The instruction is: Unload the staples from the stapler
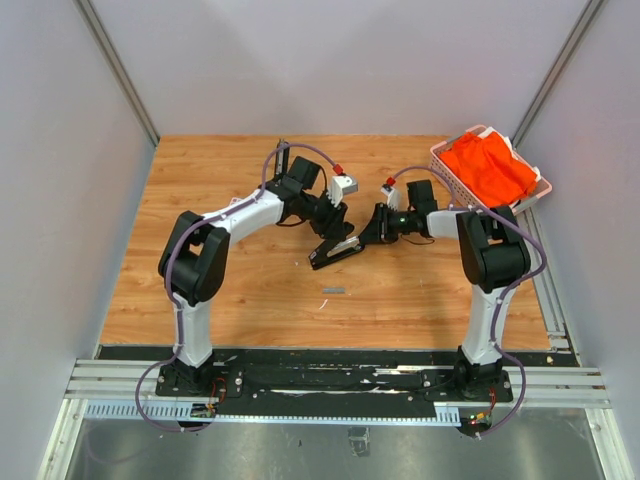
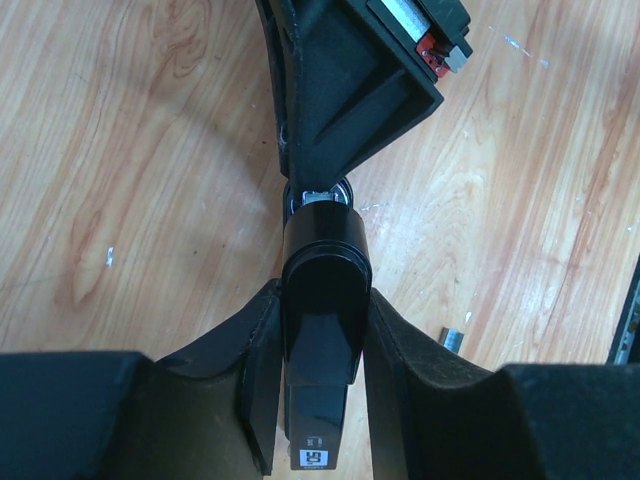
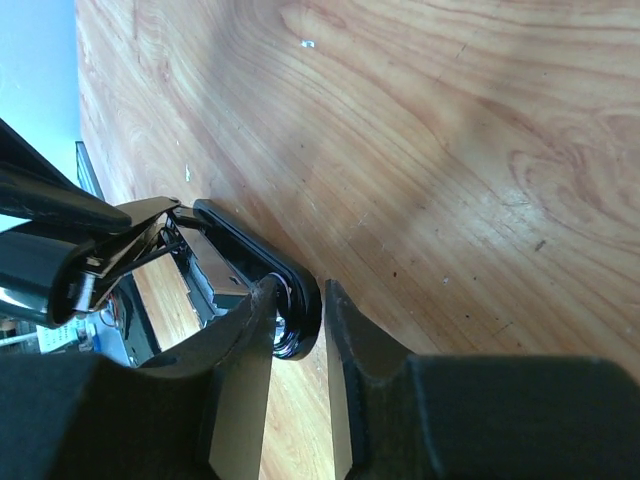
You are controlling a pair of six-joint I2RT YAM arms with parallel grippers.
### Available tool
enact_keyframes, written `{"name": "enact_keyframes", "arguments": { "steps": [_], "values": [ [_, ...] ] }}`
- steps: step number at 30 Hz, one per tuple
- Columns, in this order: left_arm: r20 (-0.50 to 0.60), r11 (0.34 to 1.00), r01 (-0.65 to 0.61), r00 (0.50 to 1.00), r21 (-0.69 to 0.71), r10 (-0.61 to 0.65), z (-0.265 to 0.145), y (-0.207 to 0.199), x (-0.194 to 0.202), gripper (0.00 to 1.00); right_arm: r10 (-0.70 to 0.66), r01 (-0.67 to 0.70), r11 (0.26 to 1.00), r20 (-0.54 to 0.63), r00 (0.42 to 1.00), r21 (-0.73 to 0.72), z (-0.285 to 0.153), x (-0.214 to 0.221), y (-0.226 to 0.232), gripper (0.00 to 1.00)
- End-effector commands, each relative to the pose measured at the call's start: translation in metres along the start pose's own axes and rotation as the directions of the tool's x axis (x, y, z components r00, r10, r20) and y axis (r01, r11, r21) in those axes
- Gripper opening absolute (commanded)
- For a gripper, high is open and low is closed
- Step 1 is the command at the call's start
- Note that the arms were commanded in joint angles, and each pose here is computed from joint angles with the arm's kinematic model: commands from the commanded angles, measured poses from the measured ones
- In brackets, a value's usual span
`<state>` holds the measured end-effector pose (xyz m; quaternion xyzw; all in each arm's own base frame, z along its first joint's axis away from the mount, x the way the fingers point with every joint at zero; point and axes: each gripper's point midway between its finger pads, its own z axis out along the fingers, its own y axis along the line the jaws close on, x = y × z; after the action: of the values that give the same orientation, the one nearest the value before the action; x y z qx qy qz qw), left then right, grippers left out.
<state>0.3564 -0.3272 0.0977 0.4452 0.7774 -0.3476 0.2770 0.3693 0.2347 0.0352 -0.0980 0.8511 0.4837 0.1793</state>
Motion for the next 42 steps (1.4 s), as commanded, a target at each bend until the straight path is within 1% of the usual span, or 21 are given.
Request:
{"name": "enact_keyframes", "arguments": {
  "steps": [1, 5, 11, 18, 28, 31, 34, 38, 42],
  "values": [
    [0.025, 0.998, -0.067, 0.997, -0.003, 0.067, 0.006, -0.001, -0.017, 0.00, -0.095, 0.096, 0.995, 0.024, 0.995, -0.017, -0.007, -0.015, 0.027, 0.28],
    [0.020, 0.998, -0.070, 0.997, -0.003, 0.070, 0.007, -0.002, -0.018, 0.00, -0.108, 0.109, 0.994, 0.027, 0.994, -0.019, -0.009, -0.018, 0.033, 0.30],
    [0.019, 0.997, -0.078, 0.997, -0.007, 0.078, 0.006, -0.004, -0.019, 0.00, -0.120, 0.119, 0.992, 0.024, 0.992, 0.039, -0.014, -0.019, 0.023, 0.30],
    [0.041, 0.996, -0.091, 0.995, -0.011, 0.092, 0.000, -0.007, -0.027, 0.00, -0.089, 0.087, 0.994, 0.029, 0.996, 0.072, -0.021, -0.020, 0.006, 0.31],
    [0.038, 0.996, -0.091, 0.995, -0.007, 0.092, 0.000, -0.008, -0.026, 0.00, -0.084, 0.076, 0.991, 0.070, 0.994, 0.106, -0.038, -0.032, 0.000, 0.31],
    [0.040, 0.996, -0.093, 0.995, -0.008, 0.094, 0.000, -0.008, -0.026, 0.00, -0.071, 0.064, 0.993, 0.071, 0.995, 0.097, -0.039, -0.031, 0.000, 0.31],
    [0.040, 0.995, -0.095, 0.995, -0.012, 0.096, -0.001, -0.007, -0.027, 0.00, -0.049, 0.045, 0.997, 0.075, 0.996, 0.056, -0.037, -0.031, 0.006, 0.32],
    [0.042, 0.994, -0.109, 0.993, -0.023, 0.110, -0.004, -0.007, -0.029, 0.00, -0.006, 0.006, 1.000, 0.078, 0.997, -0.004, -0.033, -0.029, 0.012, 0.35],
    [0.047, 0.993, -0.114, 0.992, -0.032, 0.116, -0.006, -0.007, -0.031, 0.00, 0.042, -0.041, 0.999, 0.067, 0.997, -0.027, -0.029, -0.024, 0.010, 0.39]
  ]
}}
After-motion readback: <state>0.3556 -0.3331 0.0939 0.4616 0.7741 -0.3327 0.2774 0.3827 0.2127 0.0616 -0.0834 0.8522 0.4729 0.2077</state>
